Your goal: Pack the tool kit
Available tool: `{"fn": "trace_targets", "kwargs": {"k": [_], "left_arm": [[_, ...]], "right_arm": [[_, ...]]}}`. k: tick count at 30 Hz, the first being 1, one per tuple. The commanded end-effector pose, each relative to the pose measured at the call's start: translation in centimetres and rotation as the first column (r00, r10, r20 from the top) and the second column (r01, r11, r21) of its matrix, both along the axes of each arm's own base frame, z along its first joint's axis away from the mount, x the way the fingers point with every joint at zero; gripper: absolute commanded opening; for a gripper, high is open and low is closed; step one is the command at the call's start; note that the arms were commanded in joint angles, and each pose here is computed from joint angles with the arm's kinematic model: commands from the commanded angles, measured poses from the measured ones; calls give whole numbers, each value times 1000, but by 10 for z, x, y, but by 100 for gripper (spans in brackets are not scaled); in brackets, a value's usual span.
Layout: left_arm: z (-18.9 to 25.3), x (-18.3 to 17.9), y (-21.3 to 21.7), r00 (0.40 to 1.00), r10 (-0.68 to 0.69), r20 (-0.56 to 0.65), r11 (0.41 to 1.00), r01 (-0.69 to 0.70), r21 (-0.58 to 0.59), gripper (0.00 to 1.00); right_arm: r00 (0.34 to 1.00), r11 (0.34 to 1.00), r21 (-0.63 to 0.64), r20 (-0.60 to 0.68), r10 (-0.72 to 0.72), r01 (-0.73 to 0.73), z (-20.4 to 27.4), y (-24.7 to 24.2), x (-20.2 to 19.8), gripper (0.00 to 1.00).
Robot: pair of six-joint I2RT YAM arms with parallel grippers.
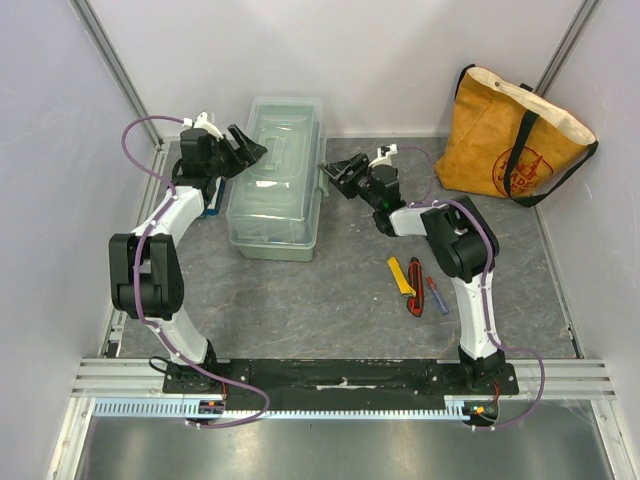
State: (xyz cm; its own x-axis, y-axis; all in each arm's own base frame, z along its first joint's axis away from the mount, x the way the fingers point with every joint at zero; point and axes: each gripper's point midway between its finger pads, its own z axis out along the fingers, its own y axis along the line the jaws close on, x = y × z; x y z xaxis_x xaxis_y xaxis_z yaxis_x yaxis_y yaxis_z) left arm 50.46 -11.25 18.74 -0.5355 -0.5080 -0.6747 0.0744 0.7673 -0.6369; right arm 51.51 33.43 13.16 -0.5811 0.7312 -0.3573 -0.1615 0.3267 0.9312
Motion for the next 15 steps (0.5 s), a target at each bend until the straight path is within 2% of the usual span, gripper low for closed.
{"fn": "trace_targets", "kwargs": {"k": [1, 4, 7, 10, 15], "left_arm": [[-99, -183, -160, 609, -577, -545, 816, 392, -426, 65], [-99, -181, -157, 617, -563, -550, 825, 381, -418, 65], [-100, -178, -152, 628, -543, -558, 838, 360, -410, 65], [-102, -176, -147, 636, -526, -564, 848, 341, -406, 65], [-103, -171, -138, 652, -492, -576, 866, 302, -398, 64]], "right_arm": [[871, 878, -46, 105, 479, -477, 39, 127, -130, 44], [880, 885, 13, 114, 461, -465, 43, 117, -129, 47], [888, 883, 126, 149, 435, -453, 55, 104, -129, 49], [892, 859, 248, 186, 411, -448, 68, 92, -130, 51], [902, 807, 405, 215, 374, -431, 77, 76, -130, 59]]}}
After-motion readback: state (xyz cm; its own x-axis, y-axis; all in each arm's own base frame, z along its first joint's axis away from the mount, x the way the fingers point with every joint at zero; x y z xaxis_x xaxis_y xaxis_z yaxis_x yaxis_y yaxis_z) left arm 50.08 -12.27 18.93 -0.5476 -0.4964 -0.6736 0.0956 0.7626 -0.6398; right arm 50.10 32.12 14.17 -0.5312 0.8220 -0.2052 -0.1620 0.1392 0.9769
